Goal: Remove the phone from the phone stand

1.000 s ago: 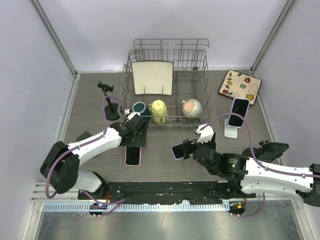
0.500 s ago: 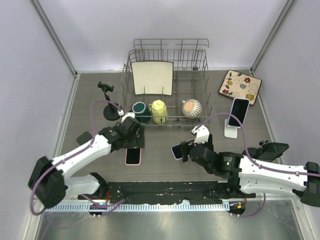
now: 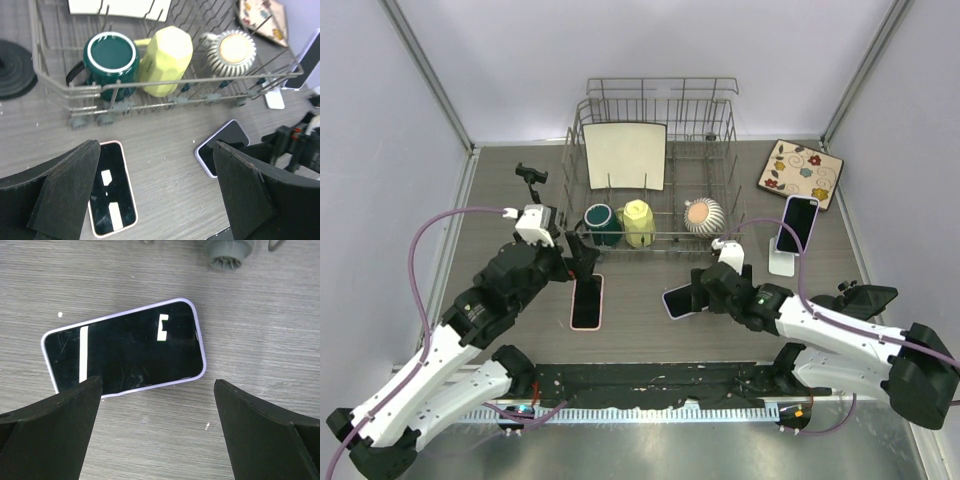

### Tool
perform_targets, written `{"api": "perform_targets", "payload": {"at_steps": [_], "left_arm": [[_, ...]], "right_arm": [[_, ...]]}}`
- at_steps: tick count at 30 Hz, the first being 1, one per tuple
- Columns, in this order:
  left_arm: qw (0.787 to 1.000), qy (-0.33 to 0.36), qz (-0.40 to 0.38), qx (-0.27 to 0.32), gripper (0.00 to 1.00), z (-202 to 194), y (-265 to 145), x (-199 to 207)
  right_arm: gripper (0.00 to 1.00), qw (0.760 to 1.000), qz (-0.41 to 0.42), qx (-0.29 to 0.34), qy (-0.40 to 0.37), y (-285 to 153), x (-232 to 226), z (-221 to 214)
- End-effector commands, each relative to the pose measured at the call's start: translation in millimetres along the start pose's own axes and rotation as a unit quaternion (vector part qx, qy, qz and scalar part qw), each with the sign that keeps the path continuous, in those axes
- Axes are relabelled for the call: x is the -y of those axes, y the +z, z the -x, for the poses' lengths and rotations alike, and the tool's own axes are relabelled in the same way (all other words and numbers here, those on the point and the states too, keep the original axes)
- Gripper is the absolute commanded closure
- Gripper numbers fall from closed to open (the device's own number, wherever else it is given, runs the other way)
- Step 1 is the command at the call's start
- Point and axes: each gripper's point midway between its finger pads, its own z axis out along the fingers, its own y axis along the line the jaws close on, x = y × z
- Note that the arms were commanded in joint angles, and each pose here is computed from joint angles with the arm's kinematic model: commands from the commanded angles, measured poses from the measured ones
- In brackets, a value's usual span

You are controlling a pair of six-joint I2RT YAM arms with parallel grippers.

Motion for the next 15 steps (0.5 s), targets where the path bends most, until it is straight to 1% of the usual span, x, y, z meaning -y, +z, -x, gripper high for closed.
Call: {"api": "perform_targets", "payload": {"at_steps": [1, 5, 8, 12, 15], "left_arm": [[0.995, 0.045, -0.056, 0.070, 0.00, 29, 2, 19], [0.993, 0.068, -0.067, 0.066, 0.00, 24, 1, 20], [0.991, 0.089, -0.066, 0.069, 0.00, 21, -2, 15], [0.988, 0.120, -0.053, 0.081, 0.00, 20, 2, 7], [0.984, 0.148, -0.047, 0.084, 0.00, 21, 5, 4]], "right_arm": [[0.00, 0.998, 0.026, -0.026, 0.047, 12, -5, -4], [0.00, 0.997, 0.036, -0.015, 0.070, 19, -2, 0], [0.00, 0.997, 0.054, -0.013, 0.060, 24, -3, 4], [0.00, 0.997, 0.064, -0.033, 0.041, 29, -2, -8], [0.00, 0.995, 0.067, -0.053, 0.050, 34, 0, -24]]}}
